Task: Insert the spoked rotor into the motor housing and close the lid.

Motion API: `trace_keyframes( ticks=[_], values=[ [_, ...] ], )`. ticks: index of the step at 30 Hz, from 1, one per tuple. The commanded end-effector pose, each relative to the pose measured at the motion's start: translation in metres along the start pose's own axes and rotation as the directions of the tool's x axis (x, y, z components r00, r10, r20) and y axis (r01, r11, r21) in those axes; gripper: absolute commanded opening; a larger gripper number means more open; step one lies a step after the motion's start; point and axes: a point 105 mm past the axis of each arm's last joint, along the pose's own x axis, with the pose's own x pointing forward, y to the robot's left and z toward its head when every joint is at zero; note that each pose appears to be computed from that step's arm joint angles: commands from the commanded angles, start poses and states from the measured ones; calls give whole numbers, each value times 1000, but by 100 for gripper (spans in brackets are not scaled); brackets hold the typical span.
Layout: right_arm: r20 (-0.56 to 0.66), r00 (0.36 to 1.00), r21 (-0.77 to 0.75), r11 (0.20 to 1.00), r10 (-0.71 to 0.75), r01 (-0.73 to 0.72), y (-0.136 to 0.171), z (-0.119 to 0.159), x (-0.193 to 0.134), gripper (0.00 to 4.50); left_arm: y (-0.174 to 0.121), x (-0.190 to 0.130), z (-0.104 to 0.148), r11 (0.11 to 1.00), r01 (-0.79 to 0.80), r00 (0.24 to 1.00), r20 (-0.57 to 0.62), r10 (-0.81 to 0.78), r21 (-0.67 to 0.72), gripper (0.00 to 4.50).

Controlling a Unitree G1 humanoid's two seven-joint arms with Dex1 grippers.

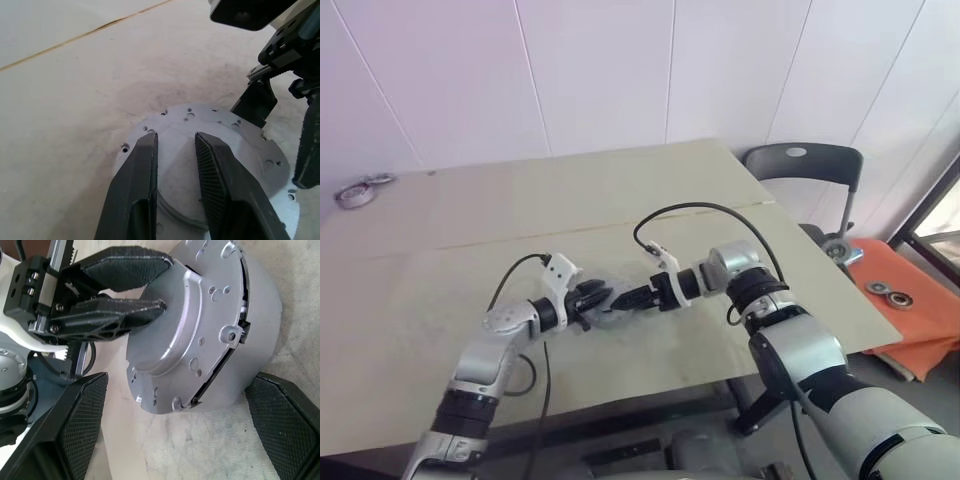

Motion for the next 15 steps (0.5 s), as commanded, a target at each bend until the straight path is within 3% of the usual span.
trace_keyframes(
  ticks=[1,15],
  values=[
    [-34,998,-4,999,-46,46,-3,-3,7,446,-11,3,-31,998,30,993,-112,-36,-50,123],
    [36,994,96,991,-101,97,-11,4,4,446,-10,1,-31,998,26,993,-113,-32,-49,123]
  ],
)
